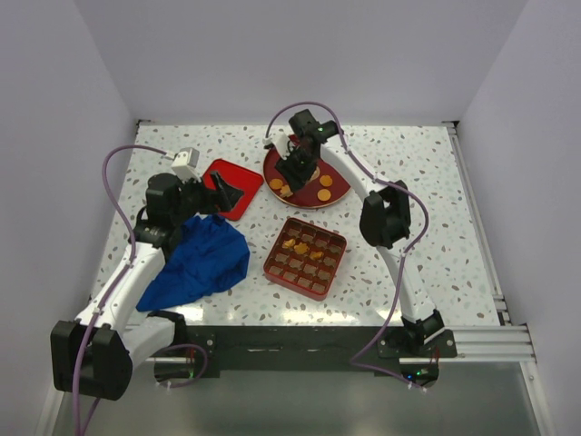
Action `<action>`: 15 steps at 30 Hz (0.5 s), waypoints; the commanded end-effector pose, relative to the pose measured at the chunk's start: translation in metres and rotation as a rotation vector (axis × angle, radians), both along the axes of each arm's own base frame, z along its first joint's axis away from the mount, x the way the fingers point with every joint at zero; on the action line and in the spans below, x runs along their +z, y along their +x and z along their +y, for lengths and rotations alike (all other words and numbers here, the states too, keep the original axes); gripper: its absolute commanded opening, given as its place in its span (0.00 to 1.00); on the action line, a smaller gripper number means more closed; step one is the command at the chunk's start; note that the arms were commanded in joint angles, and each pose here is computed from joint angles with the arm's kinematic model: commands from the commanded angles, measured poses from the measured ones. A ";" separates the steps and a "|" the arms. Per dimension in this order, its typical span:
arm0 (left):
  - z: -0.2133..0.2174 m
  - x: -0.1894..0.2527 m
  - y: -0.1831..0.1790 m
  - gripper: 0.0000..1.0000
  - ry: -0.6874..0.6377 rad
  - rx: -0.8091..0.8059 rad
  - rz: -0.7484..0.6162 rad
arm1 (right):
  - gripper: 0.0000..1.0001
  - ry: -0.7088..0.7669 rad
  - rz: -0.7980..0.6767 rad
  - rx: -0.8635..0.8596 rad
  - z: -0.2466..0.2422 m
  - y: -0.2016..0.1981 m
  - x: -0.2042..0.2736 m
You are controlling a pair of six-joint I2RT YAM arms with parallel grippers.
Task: Pack the cookies
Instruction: Pick up the fake cookies from the plate.
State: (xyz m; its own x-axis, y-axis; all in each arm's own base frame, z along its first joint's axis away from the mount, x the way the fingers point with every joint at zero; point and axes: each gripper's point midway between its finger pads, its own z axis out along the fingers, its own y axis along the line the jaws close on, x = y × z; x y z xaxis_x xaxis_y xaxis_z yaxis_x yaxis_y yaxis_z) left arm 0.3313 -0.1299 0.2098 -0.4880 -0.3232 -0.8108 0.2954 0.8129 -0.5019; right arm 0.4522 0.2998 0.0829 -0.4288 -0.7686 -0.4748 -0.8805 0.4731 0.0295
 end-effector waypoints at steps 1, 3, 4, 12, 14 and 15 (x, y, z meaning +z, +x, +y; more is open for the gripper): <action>0.001 0.013 0.006 0.92 -0.013 -0.002 -0.055 | 0.50 0.010 -0.065 -0.007 0.003 0.012 0.016; 0.001 0.014 0.006 0.92 -0.014 -0.005 -0.057 | 0.50 0.008 -0.066 -0.011 0.002 0.012 0.016; 0.001 0.014 0.006 0.92 -0.014 -0.003 -0.057 | 0.50 0.008 -0.066 -0.014 0.002 0.013 0.017; 0.001 0.013 0.006 0.92 -0.015 -0.003 -0.056 | 0.49 0.008 -0.062 -0.026 -0.001 0.013 0.017; 0.002 0.013 0.006 0.92 -0.016 -0.001 -0.054 | 0.49 0.009 -0.063 -0.027 -0.001 0.014 0.017; 0.001 0.013 0.006 0.92 -0.017 -0.003 -0.055 | 0.48 0.009 -0.063 -0.027 -0.001 0.014 0.017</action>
State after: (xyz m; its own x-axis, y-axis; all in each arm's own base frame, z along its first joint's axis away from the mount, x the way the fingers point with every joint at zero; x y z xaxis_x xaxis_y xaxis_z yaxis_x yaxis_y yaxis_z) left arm 0.3324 -0.1286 0.2111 -0.4830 -0.3263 -0.8125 0.2962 0.8124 -0.5023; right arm 0.4547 0.2962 0.0824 -0.4361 -0.7694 -0.4668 -0.8739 0.4859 0.0156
